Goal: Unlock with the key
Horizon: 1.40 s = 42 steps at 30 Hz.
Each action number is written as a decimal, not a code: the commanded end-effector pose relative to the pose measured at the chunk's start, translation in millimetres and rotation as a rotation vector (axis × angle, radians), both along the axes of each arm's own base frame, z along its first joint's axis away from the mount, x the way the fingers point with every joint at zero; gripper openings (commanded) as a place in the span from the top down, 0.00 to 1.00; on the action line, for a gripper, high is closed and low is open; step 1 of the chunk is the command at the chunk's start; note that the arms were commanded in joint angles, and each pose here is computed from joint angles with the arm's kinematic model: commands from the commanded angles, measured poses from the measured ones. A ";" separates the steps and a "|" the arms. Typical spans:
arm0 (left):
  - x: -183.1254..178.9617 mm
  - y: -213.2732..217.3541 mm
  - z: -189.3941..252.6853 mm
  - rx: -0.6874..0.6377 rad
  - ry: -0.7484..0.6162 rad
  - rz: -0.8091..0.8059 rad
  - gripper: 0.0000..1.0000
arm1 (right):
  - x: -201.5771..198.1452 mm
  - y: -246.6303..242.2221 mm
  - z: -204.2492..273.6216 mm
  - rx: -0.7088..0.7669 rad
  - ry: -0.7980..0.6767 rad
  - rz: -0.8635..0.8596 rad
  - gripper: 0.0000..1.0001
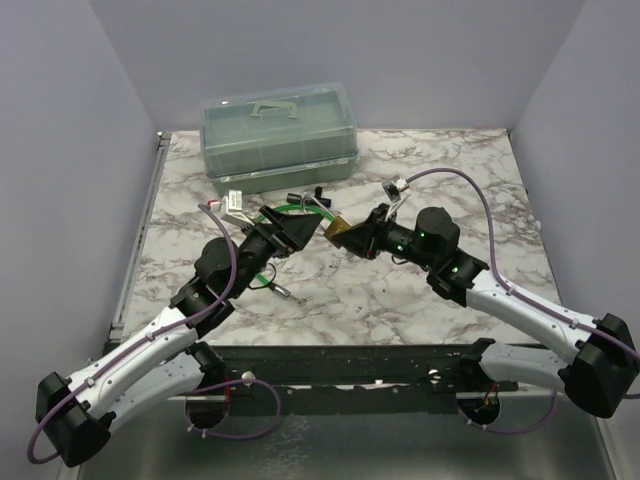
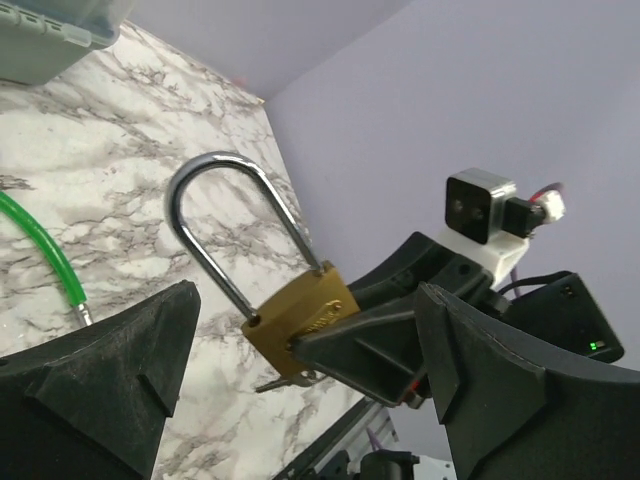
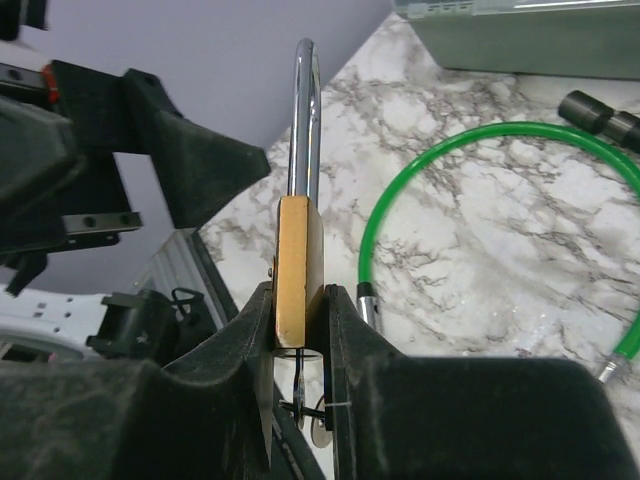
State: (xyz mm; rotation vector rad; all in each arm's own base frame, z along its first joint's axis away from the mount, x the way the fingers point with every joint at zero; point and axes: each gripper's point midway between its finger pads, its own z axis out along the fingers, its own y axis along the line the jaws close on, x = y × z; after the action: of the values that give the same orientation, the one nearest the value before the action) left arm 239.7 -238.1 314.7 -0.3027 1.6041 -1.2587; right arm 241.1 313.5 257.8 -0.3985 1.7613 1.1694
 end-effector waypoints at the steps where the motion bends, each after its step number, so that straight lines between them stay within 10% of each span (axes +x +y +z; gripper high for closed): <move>1: -5.3 0.7 -11.0 0.043 -0.019 -0.029 0.05 | -27.5 10.9 55.2 0.128 -0.088 0.167 1.00; 21: -28.0 4.2 17.9 -0.058 -0.159 -0.098 0.58 | -69.5 27.4 59.7 0.215 -0.028 0.443 1.00; 42: -51.6 -13.2 44.4 0.090 -0.486 -0.237 0.31 | -99.6 35.6 53.7 0.253 0.073 0.692 0.99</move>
State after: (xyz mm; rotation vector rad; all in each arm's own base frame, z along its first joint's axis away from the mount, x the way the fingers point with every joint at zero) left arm 202.2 -243.4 334.1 0.0910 1.3981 -1.2963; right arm 152.3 349.9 282.0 -0.7827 1.6781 1.8209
